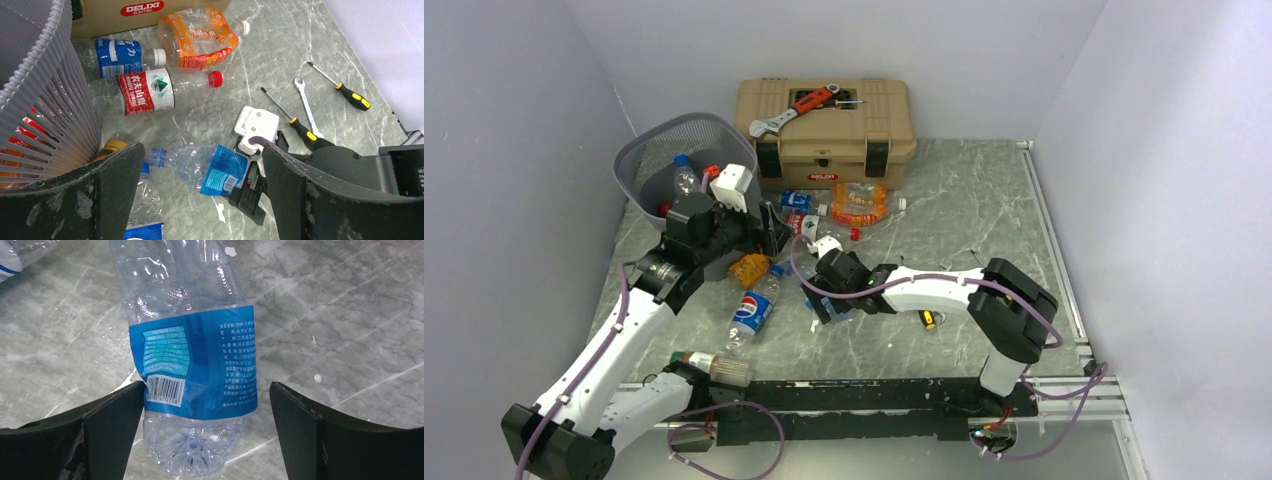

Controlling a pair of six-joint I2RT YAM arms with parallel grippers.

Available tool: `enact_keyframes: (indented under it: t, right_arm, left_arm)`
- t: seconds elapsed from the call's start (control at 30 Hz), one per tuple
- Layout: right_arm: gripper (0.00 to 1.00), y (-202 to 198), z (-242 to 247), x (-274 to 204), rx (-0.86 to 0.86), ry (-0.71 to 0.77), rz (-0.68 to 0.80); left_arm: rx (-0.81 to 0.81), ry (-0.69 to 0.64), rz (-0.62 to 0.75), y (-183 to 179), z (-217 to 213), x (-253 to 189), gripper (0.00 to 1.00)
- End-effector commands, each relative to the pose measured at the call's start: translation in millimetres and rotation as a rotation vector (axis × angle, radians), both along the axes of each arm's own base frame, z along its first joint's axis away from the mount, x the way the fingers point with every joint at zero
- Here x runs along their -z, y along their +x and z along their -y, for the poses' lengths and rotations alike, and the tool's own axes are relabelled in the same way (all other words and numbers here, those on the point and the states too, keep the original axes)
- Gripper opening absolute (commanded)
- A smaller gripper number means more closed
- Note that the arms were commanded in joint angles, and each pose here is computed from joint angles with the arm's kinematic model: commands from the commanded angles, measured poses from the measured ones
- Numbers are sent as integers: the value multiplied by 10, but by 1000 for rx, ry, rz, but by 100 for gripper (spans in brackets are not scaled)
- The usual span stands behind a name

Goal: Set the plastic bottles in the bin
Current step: Pick up the plastic bottle at the center of the board.

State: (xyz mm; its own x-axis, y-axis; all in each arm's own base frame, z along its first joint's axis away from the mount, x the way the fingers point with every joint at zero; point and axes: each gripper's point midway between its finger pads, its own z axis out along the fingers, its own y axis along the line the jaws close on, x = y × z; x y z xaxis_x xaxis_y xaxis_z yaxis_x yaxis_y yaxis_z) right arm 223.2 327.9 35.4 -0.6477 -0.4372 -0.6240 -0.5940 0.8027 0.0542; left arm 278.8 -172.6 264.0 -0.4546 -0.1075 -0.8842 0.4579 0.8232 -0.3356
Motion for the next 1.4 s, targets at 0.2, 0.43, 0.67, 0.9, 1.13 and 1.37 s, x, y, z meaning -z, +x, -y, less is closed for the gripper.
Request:
enact_keyframes:
  t: [0.2, 0.43, 0.67, 0.9, 1.13, 1.37]
  right_arm:
    - [86, 75, -22, 34, -14, -42, 12]
    - [59, 65, 13, 51, -7, -43, 18]
    - [41, 43, 140, -135, 30, 22, 75]
    - [30, -137, 289, -882, 28, 315, 222]
    - [0, -493, 436, -1651, -56, 725, 343]
    - [0, -561, 559, -1836, -47, 859, 408]
  left_arm:
    - [-7, -19, 30, 26, 10, -163, 93]
    - [-9, -15, 26, 25, 4, -157, 93]
    - [-15, -8, 36, 14, -21, -172, 93]
    - [-37, -12, 92, -14, -84, -272, 93]
    - [-21, -121, 228, -107, -60, -564, 100]
    - [198, -421, 311, -369, 323, -1024, 99]
